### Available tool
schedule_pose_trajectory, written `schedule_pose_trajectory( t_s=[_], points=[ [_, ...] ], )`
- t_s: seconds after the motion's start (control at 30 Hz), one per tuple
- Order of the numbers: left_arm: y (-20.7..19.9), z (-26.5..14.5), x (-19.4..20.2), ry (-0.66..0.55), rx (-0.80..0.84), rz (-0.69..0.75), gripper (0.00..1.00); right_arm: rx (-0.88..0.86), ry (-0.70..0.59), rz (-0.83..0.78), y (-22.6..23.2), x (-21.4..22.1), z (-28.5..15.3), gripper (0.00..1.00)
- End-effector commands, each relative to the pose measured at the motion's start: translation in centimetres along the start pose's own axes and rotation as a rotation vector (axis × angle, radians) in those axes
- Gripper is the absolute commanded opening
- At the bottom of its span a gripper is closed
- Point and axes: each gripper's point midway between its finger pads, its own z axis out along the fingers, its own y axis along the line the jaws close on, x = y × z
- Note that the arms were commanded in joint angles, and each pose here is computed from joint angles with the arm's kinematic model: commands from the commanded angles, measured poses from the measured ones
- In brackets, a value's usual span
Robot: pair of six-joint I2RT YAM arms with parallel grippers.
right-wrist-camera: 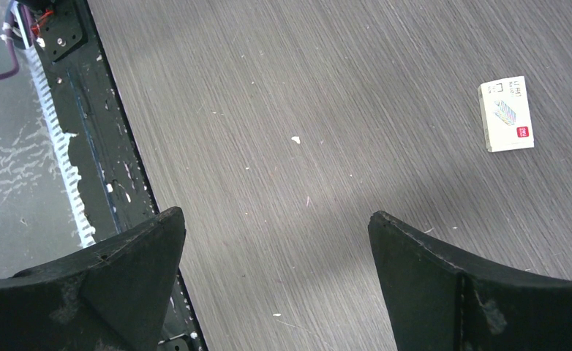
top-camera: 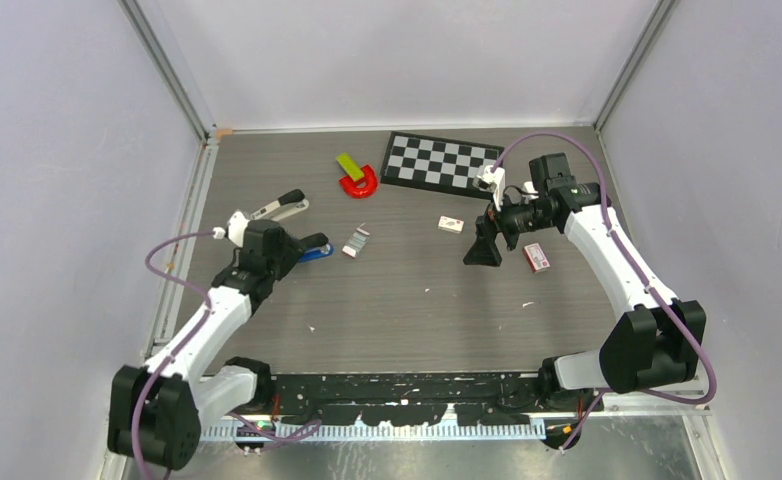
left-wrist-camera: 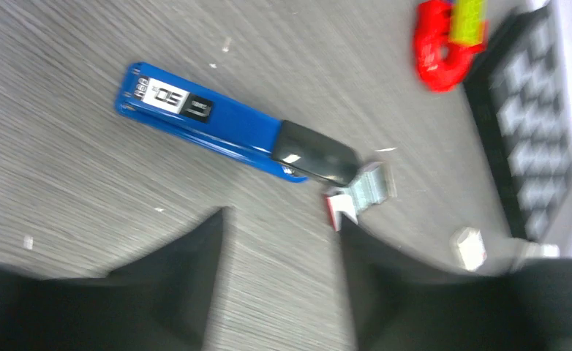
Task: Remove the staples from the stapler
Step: Adjust the stapler at the center of the board.
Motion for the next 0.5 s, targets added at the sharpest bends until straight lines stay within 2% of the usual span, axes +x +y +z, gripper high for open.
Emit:
schedule_pose_trajectory(
  t_s=[0.0,0.03,0.07,0.13,0.33,0.47],
  points=[
    [-1.5,-2.0,-0.8,-0.004,0.045,-0.177,0.73,-0.011,-0.042,-0.045,0.9,-1.0,-0.7,1.00],
    [-1.5,-2.3,-1.2,-0.010,0.024,-0.208,0.85,-0.011,-0.043,-0.044,1.0,-1.0,-0.7,1.00],
    [-1.7,-2.4,-1.5,-0.016,0.010,-0.229,0.92,-0.012,-0.044,-0.046,1.0,-1.1,-0.7,1.00],
    [-2.3,-2.4,-1.9,-0.001,-0.017,-0.262,0.95,-0.011,-0.046,-0.048,1.1,-1.1,-0.8,1.00],
    [-3.5,-0.3,0.2,0.159,-0.183,-0.361,0.90,-0.014,-0.056,-0.057,1.4,-1.3,-1.0,1.00],
    [-3.6,1.5,0.9,0.175,-0.232,-0.444,0.85,-0.018,-0.061,-0.060,1.5,-1.4,-1.0,1.00]
  ],
)
